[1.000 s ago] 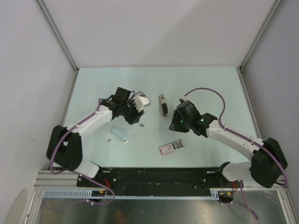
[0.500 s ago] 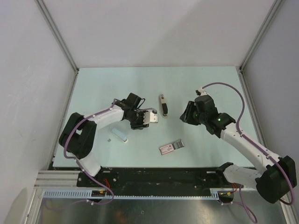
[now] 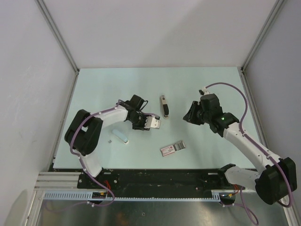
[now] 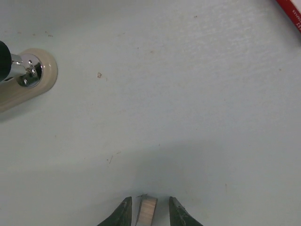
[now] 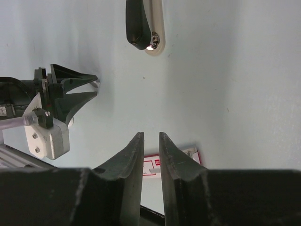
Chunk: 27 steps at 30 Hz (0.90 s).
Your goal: Unload the staples from the stapler
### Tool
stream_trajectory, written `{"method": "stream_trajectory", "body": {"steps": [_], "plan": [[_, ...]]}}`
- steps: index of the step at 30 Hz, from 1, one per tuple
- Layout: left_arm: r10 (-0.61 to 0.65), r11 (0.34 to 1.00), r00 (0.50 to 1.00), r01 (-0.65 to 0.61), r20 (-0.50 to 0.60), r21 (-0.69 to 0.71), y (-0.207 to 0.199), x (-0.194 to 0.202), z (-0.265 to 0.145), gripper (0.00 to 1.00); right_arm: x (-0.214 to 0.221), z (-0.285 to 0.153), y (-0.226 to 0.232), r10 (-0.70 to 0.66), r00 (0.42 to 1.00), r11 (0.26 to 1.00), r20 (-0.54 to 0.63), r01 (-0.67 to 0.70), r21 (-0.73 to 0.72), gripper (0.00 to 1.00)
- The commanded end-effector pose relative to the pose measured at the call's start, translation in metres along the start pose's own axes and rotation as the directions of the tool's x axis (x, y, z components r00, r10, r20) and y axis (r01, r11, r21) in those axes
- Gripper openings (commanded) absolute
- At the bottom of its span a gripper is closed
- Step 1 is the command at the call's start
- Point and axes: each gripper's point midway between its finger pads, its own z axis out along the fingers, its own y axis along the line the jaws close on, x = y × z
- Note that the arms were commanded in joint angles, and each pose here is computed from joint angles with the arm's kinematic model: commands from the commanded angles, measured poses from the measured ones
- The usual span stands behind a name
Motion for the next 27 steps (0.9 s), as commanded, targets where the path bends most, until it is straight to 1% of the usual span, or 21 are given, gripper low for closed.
{"method": "stream_trajectory", "body": {"steps": [1,5,9,15,20,24,26,27], "plan": [[0.075,0.997,0.997,-0.075,0.004,0.009,0.006,-0.003,0.007,0.39,-0.003,0.001,0.005,-0.021,1.000,0.999,-0.004,0.021,-0.044,0.22],[0.082,0.997,0.997,-0.082,-0.014,0.014,0.004,-0.001,0.009,0.32,-0.004,0.002,0.004,-0.017,1.000,0.999,-0.008,0.017,-0.048,0.19],[0.082,0.996,0.996,-0.081,-0.040,0.022,0.000,0.003,0.010,0.23,-0.005,0.001,0.003,-0.013,1.000,0.998,-0.012,0.012,-0.056,0.17],[0.067,0.997,0.994,-0.063,-0.085,0.043,-0.007,0.012,0.011,0.12,-0.006,-0.002,0.002,-0.007,1.000,0.998,-0.011,0.007,-0.059,0.15],[0.025,0.999,0.994,-0.021,-0.104,0.043,-0.007,0.012,0.008,0.07,-0.010,-0.004,0.002,-0.004,1.000,0.998,0.000,0.004,-0.066,0.14],[-0.038,0.999,0.997,0.036,-0.064,-0.019,0.011,-0.006,-0.004,0.03,-0.012,-0.004,0.004,-0.002,1.000,0.997,0.007,0.003,-0.077,0.12],[-0.067,0.996,0.998,0.066,-0.009,-0.057,0.023,-0.024,-0.017,0.02,-0.014,-0.005,0.006,-0.002,1.000,0.996,0.013,0.003,-0.087,0.12],[-0.082,0.993,0.996,0.085,0.044,-0.082,0.030,-0.040,-0.027,0.01,-0.014,-0.005,0.007,-0.004,1.000,0.996,0.015,0.005,-0.092,0.12]]}}
